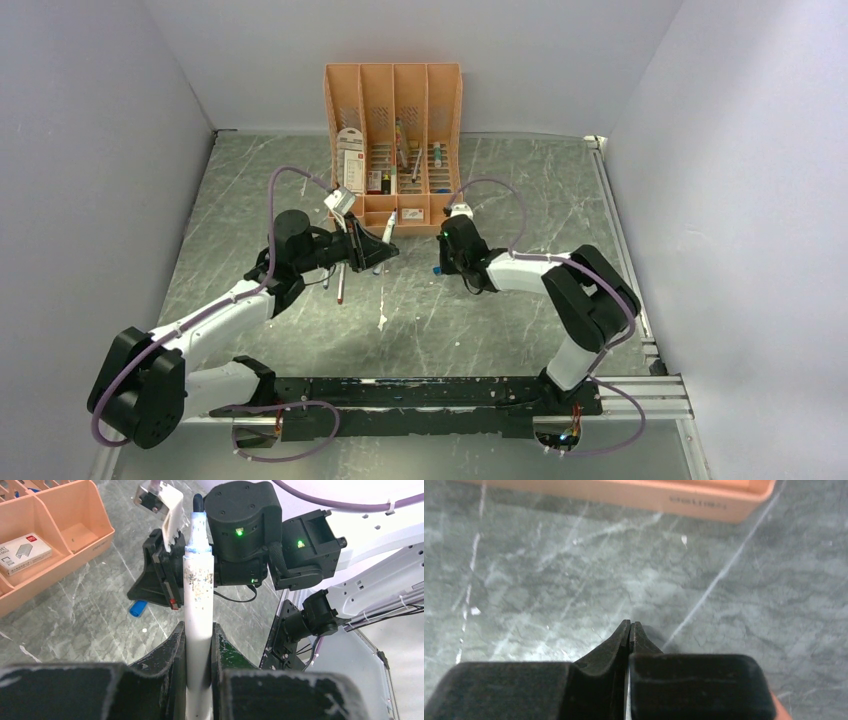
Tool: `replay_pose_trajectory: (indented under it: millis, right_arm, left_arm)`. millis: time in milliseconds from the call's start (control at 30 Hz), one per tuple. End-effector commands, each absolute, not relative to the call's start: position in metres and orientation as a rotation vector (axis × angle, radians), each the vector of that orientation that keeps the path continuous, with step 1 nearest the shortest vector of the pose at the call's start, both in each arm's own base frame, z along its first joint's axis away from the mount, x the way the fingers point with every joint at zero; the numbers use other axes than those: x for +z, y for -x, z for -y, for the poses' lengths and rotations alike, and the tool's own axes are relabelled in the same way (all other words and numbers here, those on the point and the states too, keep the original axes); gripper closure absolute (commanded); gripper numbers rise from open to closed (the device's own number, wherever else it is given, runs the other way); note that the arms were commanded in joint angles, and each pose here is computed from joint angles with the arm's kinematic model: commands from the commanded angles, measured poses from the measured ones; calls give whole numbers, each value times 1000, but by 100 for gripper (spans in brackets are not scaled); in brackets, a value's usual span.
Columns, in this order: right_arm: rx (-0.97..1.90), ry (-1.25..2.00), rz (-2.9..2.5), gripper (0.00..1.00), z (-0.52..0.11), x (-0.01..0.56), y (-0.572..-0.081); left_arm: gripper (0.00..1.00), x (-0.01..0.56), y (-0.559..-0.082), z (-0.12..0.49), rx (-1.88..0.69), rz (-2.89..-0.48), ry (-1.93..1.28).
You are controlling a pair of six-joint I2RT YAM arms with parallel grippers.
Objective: Insert the pens into the pen caps
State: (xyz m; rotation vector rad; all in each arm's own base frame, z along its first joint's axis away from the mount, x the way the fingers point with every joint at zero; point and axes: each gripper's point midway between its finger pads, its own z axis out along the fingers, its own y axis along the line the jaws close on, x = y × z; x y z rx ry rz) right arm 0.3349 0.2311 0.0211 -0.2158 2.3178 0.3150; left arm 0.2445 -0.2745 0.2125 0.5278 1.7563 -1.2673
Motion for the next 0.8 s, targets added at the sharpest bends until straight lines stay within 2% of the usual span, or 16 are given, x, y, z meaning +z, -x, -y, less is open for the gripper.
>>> replay_pose_trajectory:
  millis: [0,500,667,767]
  right_arm:
    - [347,191,-2299,100,-226,24,-324]
    - [414,207,-2303,100,-232,19,-288]
    - [419,188,-2232,100,-232,35,-287]
    - [427,209,-2177,93,-236,51,-290]
  left_arm:
    - [93,216,-242,275,-1273,-1726,-539]
    - [93,213,-239,273,-1279,-1726,-527]
    - [93,211,-238,272,-1275,-1734,-528]
    - [93,210,-238,273,-1277,-1734,-530]
